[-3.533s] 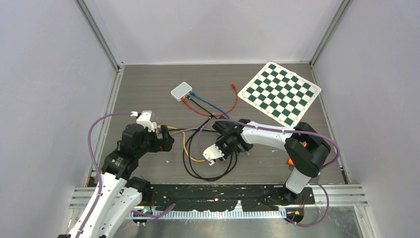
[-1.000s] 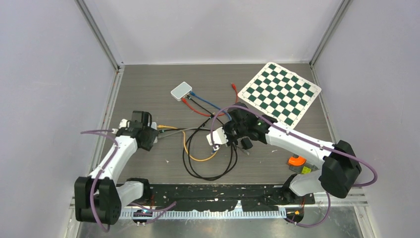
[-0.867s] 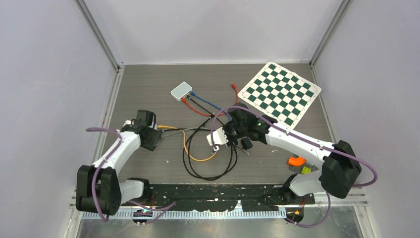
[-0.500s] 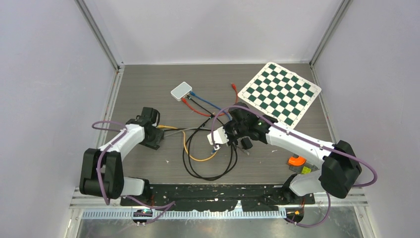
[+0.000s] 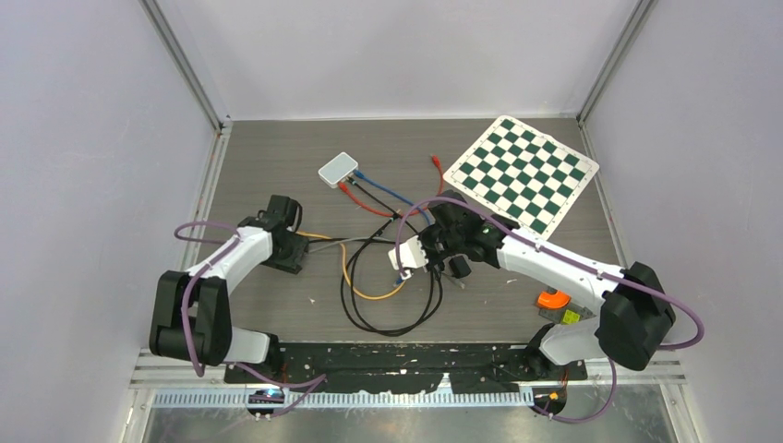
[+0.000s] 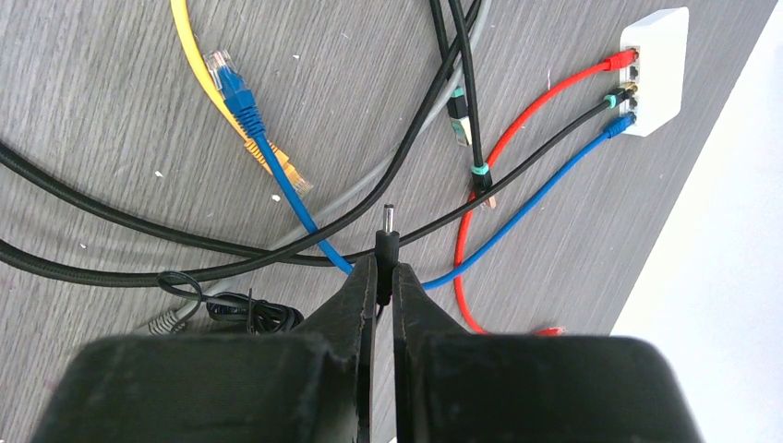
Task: Insert the plug into the switch port
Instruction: Move the switch port to the center of the board.
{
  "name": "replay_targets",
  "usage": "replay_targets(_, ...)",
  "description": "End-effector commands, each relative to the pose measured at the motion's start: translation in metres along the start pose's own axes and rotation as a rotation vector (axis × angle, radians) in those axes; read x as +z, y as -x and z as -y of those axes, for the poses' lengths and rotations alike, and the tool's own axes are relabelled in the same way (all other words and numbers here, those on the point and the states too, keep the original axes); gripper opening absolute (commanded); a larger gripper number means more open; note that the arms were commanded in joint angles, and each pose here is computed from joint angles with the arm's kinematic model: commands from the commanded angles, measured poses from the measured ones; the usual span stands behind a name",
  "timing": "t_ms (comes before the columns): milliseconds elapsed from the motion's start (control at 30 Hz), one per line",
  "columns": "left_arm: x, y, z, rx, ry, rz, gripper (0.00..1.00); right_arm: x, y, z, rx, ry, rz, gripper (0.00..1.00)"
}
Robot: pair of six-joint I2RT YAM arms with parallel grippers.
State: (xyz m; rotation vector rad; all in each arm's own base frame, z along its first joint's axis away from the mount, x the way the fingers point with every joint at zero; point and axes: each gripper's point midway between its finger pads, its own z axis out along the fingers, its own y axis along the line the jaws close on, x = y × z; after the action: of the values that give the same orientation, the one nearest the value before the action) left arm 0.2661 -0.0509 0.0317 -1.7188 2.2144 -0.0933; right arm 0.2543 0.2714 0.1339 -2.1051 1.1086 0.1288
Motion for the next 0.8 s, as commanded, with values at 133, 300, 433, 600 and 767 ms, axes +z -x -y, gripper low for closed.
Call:
replay_targets(133, -0.007, 0.014, 0.019, -0.096, -0.02, 0.063, 0.48, -0.015, 0.006, 0.015, -0.028, -0.07, 0.016, 0.05)
replay_targets(300, 0.002, 0.015, 0.02, -0.103, 0.005, 0.076, 0.48, -0.018, 0.005, 0.013, -0.036, -0.061, 0.006, 0.05)
replay_targets(433, 0.01, 0.012, 0.008, -0.115, 0.072, 0.073, 0.47, -0.02, 0.005, 0.014, -0.039, -0.067, 0.007, 0.05)
replay_targets(600, 0.013, 0.017, 0.014, -0.106, 0.063, 0.1, 0.47, -0.021, 0.004, 0.015, -0.038, -0.071, 0.002, 0.05)
replay_targets(767, 0.014, 0.017, 0.021, -0.099, 0.063, 0.094, 0.48, -0.023, 0.003, 0.017, -0.036, -0.075, -0.003, 0.05)
